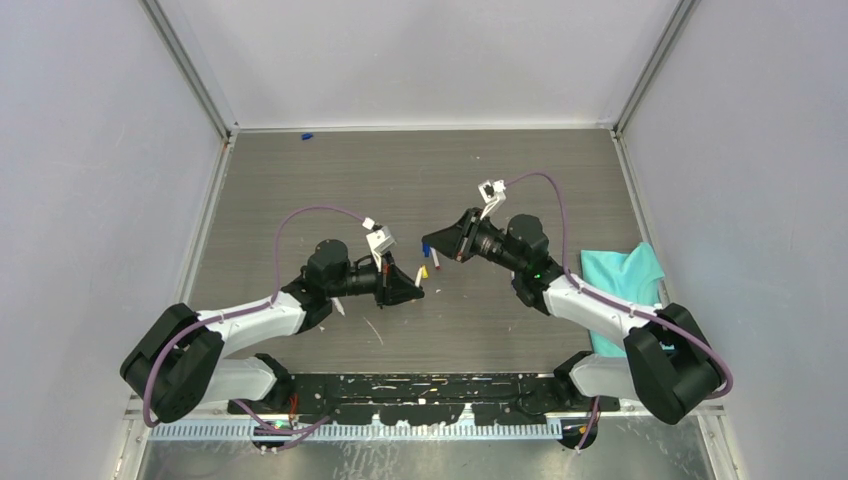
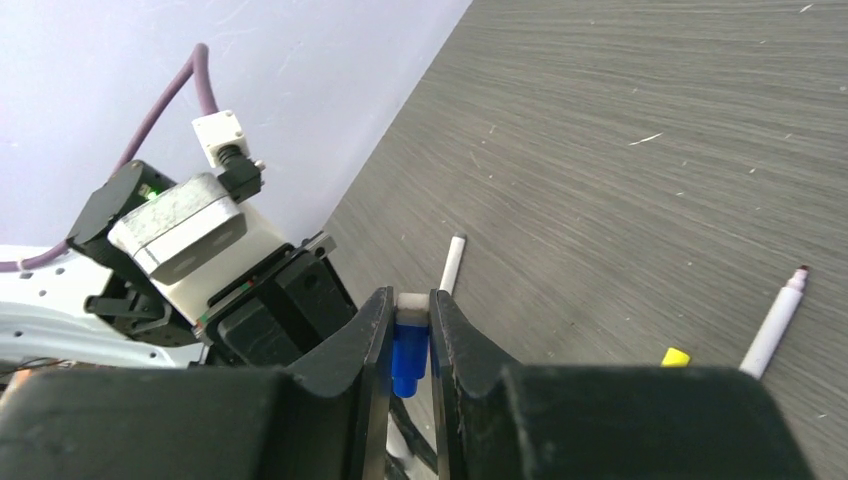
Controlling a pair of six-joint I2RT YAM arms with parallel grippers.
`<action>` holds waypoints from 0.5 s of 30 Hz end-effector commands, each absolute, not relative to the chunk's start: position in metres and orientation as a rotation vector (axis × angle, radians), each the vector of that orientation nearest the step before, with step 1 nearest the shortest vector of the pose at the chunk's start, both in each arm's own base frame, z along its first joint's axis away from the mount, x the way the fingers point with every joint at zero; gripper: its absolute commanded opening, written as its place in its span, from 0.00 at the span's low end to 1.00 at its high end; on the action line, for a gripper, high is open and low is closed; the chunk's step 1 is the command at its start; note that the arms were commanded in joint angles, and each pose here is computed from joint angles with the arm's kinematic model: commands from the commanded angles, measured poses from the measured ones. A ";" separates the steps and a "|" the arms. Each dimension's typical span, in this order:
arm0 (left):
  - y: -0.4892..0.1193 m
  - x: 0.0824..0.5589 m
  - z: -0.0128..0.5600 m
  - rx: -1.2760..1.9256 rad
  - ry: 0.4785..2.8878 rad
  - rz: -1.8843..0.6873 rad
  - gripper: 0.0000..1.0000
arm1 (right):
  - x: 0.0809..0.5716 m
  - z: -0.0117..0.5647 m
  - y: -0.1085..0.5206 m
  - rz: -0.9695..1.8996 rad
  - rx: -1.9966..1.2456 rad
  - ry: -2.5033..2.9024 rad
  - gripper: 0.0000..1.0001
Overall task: Insert the pens into the pen caps
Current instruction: Pick up the pen cap at the center of the board, then insert the pen cap onto the pen.
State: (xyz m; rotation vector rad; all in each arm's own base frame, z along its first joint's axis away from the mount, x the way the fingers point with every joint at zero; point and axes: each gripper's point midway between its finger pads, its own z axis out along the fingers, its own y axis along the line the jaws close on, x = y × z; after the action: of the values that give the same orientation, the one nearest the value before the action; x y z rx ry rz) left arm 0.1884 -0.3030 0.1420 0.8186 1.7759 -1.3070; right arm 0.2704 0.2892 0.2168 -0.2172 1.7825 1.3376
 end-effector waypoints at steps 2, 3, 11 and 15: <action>-0.309 0.196 0.169 0.832 1.652 -1.301 0.00 | 0.256 0.255 0.288 1.440 -0.252 1.616 0.01; -0.309 0.195 0.169 0.833 1.650 -1.303 0.00 | 0.255 0.255 0.288 1.445 -0.251 1.614 0.01; -0.310 0.194 0.171 0.834 1.647 -1.308 0.00 | 0.251 0.256 0.289 1.469 -0.263 1.591 0.01; -0.310 0.194 0.172 0.834 1.644 -1.308 0.00 | 0.250 0.255 0.291 1.475 -0.272 1.589 0.01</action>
State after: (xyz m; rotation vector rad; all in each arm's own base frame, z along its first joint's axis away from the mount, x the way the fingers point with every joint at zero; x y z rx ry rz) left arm 0.1885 -0.3031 0.1425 0.8170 1.7744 -1.3085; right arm 0.2552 0.2902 0.2305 -0.2274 1.7003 1.4430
